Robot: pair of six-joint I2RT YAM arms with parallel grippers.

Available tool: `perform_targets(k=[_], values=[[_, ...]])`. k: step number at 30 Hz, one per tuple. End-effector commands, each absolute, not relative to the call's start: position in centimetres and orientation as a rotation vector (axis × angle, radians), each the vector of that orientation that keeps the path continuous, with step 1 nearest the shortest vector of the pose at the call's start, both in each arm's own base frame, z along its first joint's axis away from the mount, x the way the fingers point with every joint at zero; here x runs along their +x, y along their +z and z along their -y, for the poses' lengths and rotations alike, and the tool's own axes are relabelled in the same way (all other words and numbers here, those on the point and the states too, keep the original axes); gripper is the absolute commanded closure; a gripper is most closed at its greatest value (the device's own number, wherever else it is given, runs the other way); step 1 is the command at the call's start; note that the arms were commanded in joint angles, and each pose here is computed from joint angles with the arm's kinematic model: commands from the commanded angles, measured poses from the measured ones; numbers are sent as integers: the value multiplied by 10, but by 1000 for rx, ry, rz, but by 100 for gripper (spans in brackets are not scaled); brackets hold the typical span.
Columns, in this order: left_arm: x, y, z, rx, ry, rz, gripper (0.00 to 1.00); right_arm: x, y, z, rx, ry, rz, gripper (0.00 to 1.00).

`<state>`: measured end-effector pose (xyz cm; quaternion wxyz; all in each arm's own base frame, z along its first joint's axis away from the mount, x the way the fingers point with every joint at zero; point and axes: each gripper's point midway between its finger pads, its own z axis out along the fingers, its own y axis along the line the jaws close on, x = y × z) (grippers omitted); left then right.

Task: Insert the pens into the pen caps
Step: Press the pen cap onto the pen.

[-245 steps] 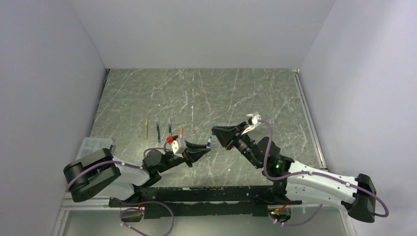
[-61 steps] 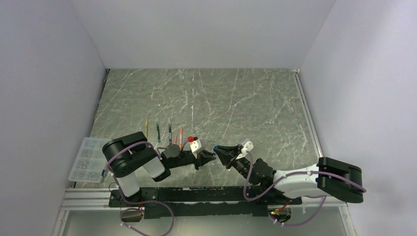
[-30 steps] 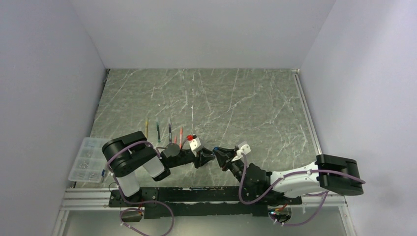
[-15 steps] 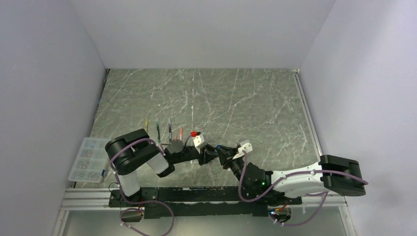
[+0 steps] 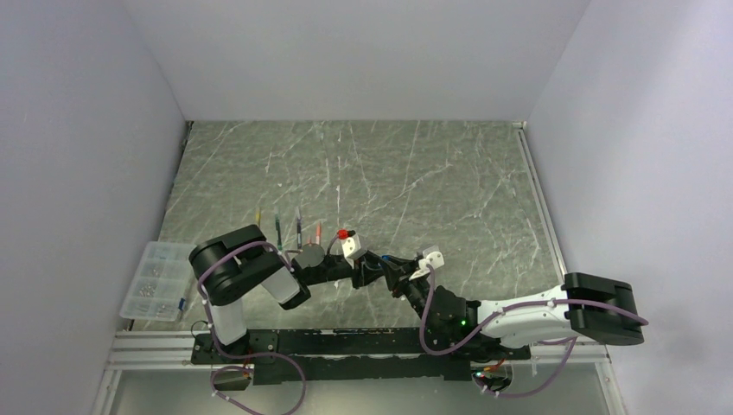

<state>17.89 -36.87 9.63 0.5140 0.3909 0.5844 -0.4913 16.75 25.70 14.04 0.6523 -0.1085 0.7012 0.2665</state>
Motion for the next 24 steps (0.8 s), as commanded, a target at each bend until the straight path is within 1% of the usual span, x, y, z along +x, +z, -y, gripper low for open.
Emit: perform_targets(k=[1, 13, 20, 22, 23, 24], values=[[186, 111, 369, 892, -1182, -1343, 69, 154, 73, -242, -516, 422, -1728, 100], [188, 82, 371, 904, -1177, -1423, 65, 155, 75, -244, -517, 420, -1724, 100], [188, 80, 369, 901, -1168, -1433, 64, 156, 76, -244, -518, 415, -1720, 100], [188, 77, 369, 902, -1170, -1440, 67, 156, 77, -244, -519, 415, -1719, 100], [187, 77, 370, 907, -1174, -1439, 71, 156, 77, -244, -520, 414, -1718, 100], [187, 76, 371, 914, -1180, -1438, 77, 156, 77, -244, -520, 412, -1719, 100]])
